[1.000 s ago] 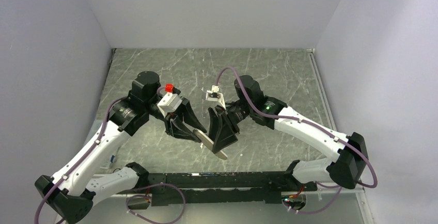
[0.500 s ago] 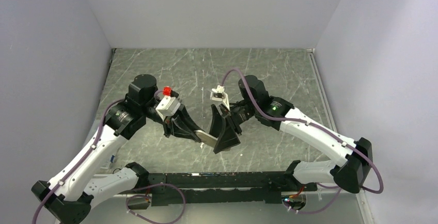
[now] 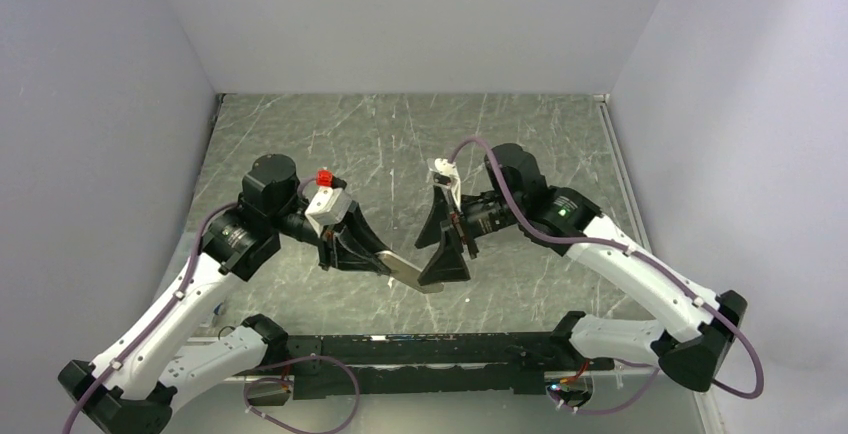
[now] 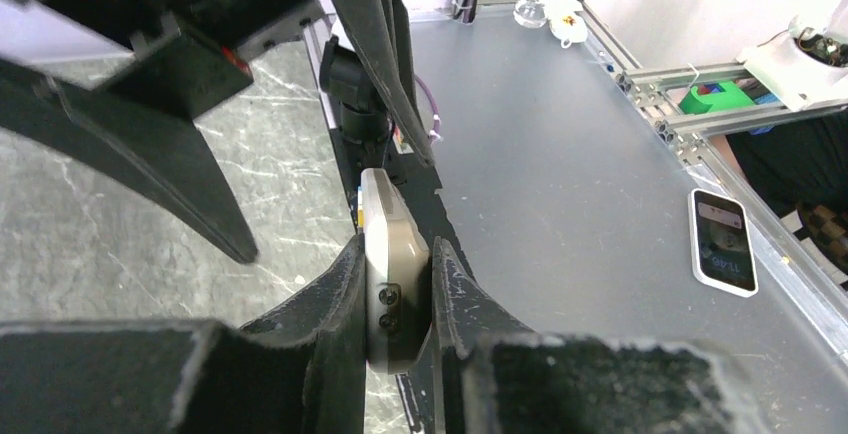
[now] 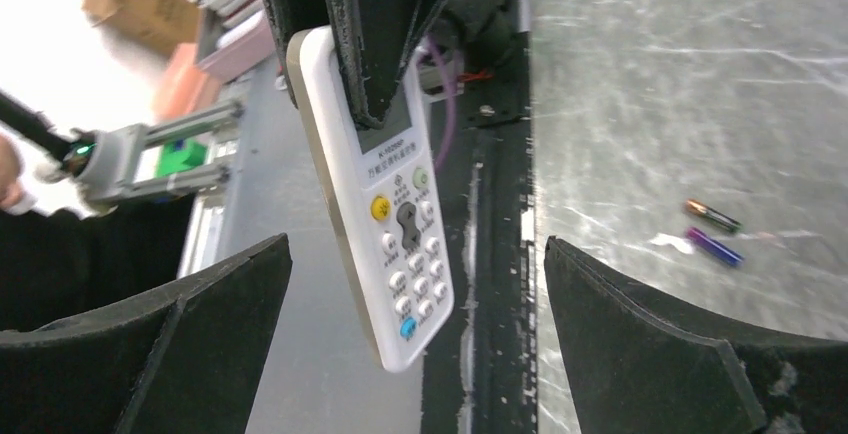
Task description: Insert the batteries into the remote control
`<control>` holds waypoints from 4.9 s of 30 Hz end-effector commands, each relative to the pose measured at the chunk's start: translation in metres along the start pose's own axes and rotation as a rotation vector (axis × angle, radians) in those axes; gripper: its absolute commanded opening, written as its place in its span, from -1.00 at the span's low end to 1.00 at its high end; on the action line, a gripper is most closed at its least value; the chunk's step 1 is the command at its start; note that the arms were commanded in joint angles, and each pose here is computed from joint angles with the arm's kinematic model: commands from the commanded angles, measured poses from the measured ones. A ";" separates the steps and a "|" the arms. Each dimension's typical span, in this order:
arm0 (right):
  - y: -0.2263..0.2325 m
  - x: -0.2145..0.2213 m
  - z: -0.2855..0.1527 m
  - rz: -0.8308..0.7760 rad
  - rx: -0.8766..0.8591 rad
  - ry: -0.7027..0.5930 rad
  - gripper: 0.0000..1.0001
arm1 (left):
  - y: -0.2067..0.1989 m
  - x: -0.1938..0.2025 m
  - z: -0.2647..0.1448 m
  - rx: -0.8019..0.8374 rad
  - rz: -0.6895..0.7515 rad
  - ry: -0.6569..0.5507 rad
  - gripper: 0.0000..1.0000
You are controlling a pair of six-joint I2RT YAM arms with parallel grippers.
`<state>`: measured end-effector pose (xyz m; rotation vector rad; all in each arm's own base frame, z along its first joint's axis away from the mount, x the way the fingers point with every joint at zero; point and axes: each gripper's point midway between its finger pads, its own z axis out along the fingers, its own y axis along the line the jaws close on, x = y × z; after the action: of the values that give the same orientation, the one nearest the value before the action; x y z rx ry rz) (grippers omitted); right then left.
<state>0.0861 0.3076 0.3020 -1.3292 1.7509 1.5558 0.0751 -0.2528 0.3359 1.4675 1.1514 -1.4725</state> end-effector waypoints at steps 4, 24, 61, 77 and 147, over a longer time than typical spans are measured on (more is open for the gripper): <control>-0.035 -0.025 -0.038 -0.072 0.384 -0.134 1.00 | 0.010 0.004 0.001 -0.075 -0.084 -0.018 -1.00; -0.056 0.010 -0.052 0.074 0.507 -0.307 0.90 | 0.053 0.022 -0.005 -0.397 -0.418 -0.167 -1.00; -0.051 0.016 -0.042 0.499 0.068 -0.700 0.62 | 0.073 0.024 -0.048 -0.651 -0.930 -0.740 -1.00; -0.049 -0.005 -0.039 0.574 -0.064 -0.776 0.24 | 0.074 0.019 -0.046 -0.542 -0.936 -0.842 -1.00; -0.033 -0.009 -0.033 0.503 0.018 -0.628 -1.00 | 0.046 0.019 -0.015 -0.483 -0.863 -0.409 0.09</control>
<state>0.1329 0.2864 0.2824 -0.2641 1.8016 1.9154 0.1251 -0.2563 0.2858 0.2324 1.9124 -1.7641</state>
